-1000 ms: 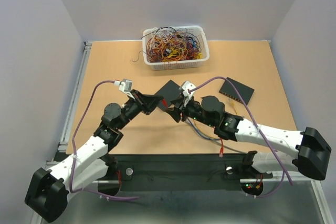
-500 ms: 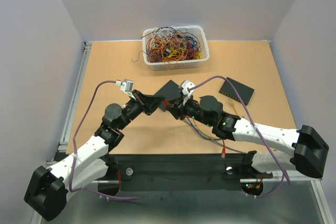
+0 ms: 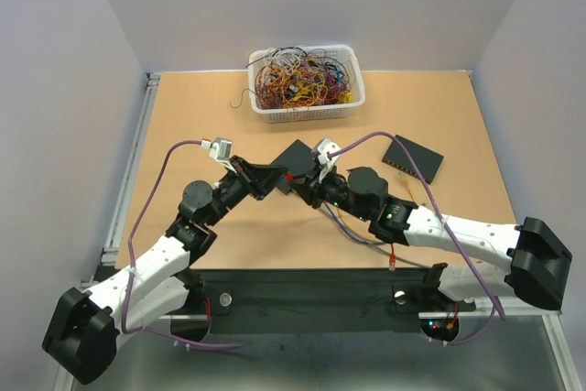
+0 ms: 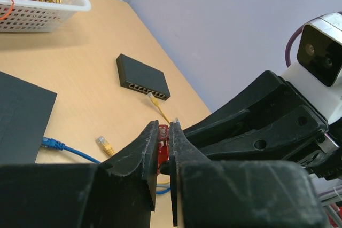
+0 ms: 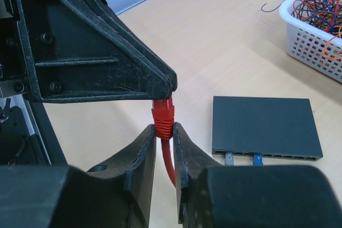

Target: Insert the plug into the switch port

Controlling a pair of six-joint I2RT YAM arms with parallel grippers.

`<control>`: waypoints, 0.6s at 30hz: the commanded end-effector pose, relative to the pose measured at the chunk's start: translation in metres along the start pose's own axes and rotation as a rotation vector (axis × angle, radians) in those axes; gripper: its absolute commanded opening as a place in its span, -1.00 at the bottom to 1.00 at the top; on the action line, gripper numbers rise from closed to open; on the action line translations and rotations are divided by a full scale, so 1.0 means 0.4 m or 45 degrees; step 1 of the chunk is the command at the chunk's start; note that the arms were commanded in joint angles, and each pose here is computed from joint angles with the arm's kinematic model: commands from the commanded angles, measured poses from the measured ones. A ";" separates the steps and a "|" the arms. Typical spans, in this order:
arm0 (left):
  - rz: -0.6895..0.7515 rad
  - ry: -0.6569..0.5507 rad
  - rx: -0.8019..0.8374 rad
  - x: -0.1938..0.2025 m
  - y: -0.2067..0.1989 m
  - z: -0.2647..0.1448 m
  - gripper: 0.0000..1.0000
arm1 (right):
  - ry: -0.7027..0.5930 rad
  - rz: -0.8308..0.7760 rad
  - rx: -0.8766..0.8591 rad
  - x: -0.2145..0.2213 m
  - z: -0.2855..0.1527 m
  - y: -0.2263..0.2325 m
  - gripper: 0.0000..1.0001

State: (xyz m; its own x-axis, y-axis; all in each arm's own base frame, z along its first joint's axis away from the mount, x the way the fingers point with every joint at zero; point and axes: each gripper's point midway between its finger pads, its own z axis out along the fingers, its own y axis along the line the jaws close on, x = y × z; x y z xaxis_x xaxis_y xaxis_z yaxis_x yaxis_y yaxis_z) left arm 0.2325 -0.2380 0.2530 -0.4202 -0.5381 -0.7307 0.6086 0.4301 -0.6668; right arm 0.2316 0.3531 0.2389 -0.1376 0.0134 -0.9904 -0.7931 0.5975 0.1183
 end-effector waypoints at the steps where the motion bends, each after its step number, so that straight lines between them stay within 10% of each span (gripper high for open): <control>1: 0.012 -0.062 0.092 -0.029 -0.046 0.003 -1.00 | -0.144 0.021 0.009 -0.098 0.013 0.010 -0.56; 18: -0.014 -0.037 0.074 -0.006 -0.029 0.005 -0.98 | -0.162 0.037 0.027 -0.087 0.008 0.002 -0.99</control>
State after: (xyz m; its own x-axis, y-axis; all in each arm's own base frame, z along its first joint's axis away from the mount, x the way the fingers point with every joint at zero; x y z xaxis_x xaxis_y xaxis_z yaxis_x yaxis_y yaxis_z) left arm 0.2353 -0.2380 0.2522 -0.4148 -0.5511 -0.7240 0.6009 0.4316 -0.6728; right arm 0.2341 0.3532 0.2381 -0.1442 0.0225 -0.9893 -0.7833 0.6083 0.1280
